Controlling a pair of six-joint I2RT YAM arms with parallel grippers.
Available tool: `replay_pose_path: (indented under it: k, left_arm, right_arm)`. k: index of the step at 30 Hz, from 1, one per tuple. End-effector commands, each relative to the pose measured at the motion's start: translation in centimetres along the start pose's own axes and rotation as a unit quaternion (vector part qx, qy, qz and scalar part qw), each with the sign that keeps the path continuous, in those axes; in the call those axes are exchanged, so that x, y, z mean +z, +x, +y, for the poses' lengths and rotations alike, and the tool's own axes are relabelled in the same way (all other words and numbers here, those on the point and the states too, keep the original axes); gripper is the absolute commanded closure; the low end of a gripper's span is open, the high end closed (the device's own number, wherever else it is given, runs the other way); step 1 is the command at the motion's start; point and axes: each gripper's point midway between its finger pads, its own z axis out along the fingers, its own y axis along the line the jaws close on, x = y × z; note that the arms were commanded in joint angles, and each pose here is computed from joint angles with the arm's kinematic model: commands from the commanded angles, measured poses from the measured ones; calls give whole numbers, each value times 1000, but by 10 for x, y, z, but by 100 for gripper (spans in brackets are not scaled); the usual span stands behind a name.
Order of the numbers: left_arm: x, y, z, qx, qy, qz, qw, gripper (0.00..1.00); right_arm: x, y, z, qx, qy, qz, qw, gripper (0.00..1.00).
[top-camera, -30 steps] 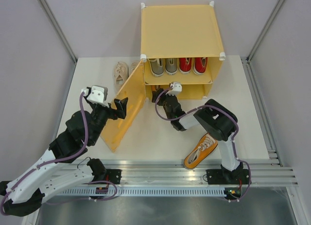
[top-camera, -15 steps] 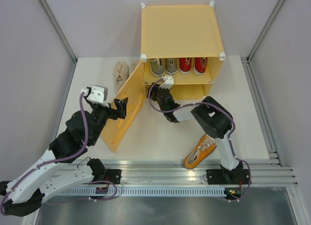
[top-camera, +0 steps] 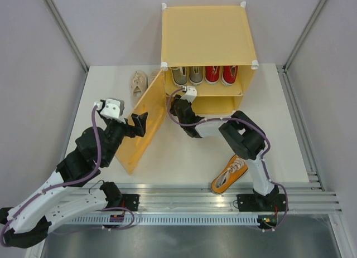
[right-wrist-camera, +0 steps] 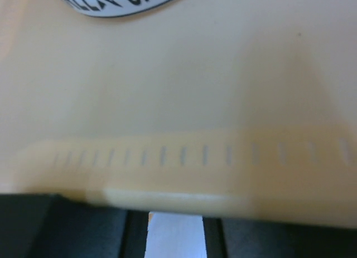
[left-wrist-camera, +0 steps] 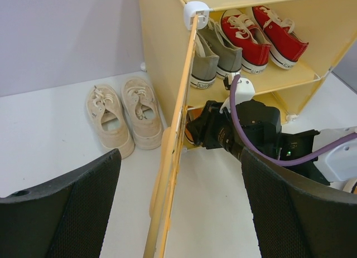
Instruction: Place and organize the shoes in the shoe cabinet
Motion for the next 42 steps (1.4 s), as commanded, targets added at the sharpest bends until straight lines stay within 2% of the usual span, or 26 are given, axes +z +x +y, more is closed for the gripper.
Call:
replay_pose_path:
  k: [1,4,6,7,9,11,16,24,31,32,33,36,42]
  left_arm:
    - [-2,-2,-2,-16,7,5,1000,10]
    - [-2,-2,-2,-16,7,5,1000,10]
    - [-2,-2,-2,-16,6,6,1000,10]
    - [-2,-2,-2,-16,6,5,1000,10]
    - [-2,-2,-2,-15,6,6,1000,10]
    - [-2,-2,-2,-15,5,5,1000,10]
    - [-1,-1,-2,-14,6,6,1000,10]
    - [0,0,-3,-13,6,8,1000,10]
    - [0,0,-4,-13,7,8,1000,10]
    - [0,0,-4,-13,8,8,1000,10]
    - [0,0,-4,-14,8,8,1000,10]
    - [0,-1,-4,-14,9,9,1000,10]
    - [-1,0,-4,-14,8,8,1000,10]
  right_arm:
    - [4,16,-28,15,53,35,998,61]
    - [5,16,-36,25,62,37,997,74]
    - [5,17,-38,27,63,39,997,78]
    - [6,16,-41,29,65,38,997,85]
    - [6,14,-43,32,66,35,997,89]
    - [7,10,-47,43,66,33,996,98]
    - [10,0,-44,74,30,25,996,99]
    - [13,-16,-21,38,-53,-7,998,99]
    - [21,-24,-23,27,-60,-25,998,99]
    - [21,-24,-24,26,-59,-24,998,93]
    - [20,-27,-23,29,-62,-26,997,72]
    - [15,-31,-22,41,-67,-32,996,48]
    - [4,-31,-28,59,-65,-36,995,39]
